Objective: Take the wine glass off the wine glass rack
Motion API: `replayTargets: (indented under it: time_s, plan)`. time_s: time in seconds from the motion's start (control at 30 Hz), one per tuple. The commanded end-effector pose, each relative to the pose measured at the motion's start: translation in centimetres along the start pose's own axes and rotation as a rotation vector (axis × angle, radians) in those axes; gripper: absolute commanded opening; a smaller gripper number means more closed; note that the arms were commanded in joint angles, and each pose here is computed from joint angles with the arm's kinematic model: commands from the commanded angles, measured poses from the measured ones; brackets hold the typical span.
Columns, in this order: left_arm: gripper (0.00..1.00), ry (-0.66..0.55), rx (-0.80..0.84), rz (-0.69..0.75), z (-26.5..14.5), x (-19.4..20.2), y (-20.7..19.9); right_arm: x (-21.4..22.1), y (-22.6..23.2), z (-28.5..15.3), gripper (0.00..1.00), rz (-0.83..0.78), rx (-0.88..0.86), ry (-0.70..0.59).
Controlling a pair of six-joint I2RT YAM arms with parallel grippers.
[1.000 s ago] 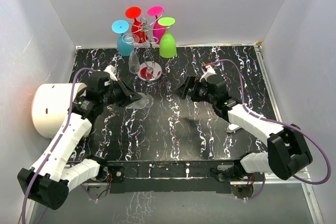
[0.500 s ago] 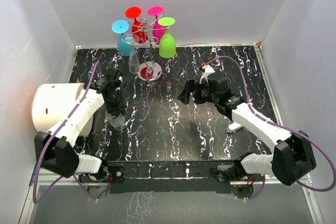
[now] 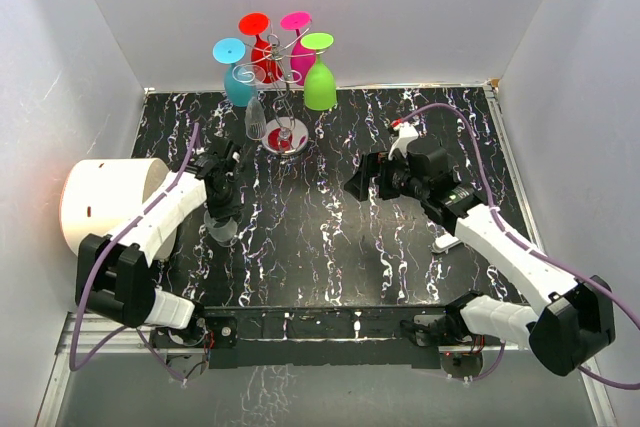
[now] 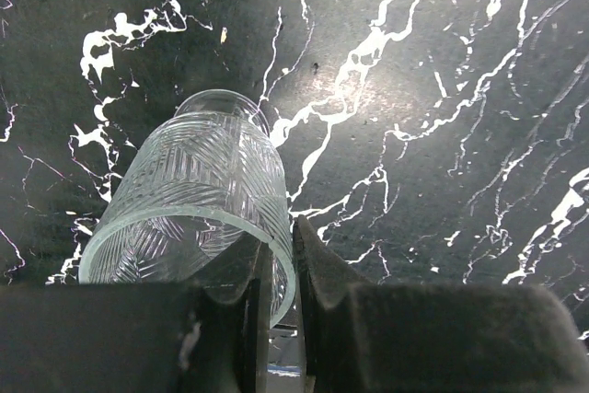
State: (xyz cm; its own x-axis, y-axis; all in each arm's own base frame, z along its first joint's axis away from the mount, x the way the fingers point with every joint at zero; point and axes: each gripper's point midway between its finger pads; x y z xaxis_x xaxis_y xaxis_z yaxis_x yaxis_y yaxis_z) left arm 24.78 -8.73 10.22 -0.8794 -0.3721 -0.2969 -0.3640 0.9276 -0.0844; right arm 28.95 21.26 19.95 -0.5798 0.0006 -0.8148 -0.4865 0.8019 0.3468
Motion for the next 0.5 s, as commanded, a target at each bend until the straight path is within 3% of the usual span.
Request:
replayTargets:
  time_s: [0.0,0.2,0.47]
  plan:
    - [0.0,-0.045,-0.023,0.012,0.6,-0.7,0.7,-3.4,1.1,-1.7,0.98,-0.041,-0.015,-0.111]
    - [0.2,-0.071,0.015,0.017,-0.2,-0.7,0.6,-3.4,1.3,-1.9,0.98,-0.022,-0.025,-0.133]
    - [0.54,-0.111,0.089,0.022,-3.2,-0.7,0.4,-4.0,1.5,-1.7,0.98,0.008,-0.03,-0.14]
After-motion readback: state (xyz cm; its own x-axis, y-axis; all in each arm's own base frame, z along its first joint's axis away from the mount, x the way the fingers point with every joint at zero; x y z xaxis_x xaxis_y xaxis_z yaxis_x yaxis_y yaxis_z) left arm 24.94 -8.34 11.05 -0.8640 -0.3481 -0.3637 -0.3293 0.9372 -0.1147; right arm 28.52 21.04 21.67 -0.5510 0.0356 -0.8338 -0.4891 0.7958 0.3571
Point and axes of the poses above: each gripper's point midway between its finger pads, its own z axis out along the fingers, its own y axis along the line the jaws close on, x = y × z, and after that the axes turned 6 degrees about -z, right-handed
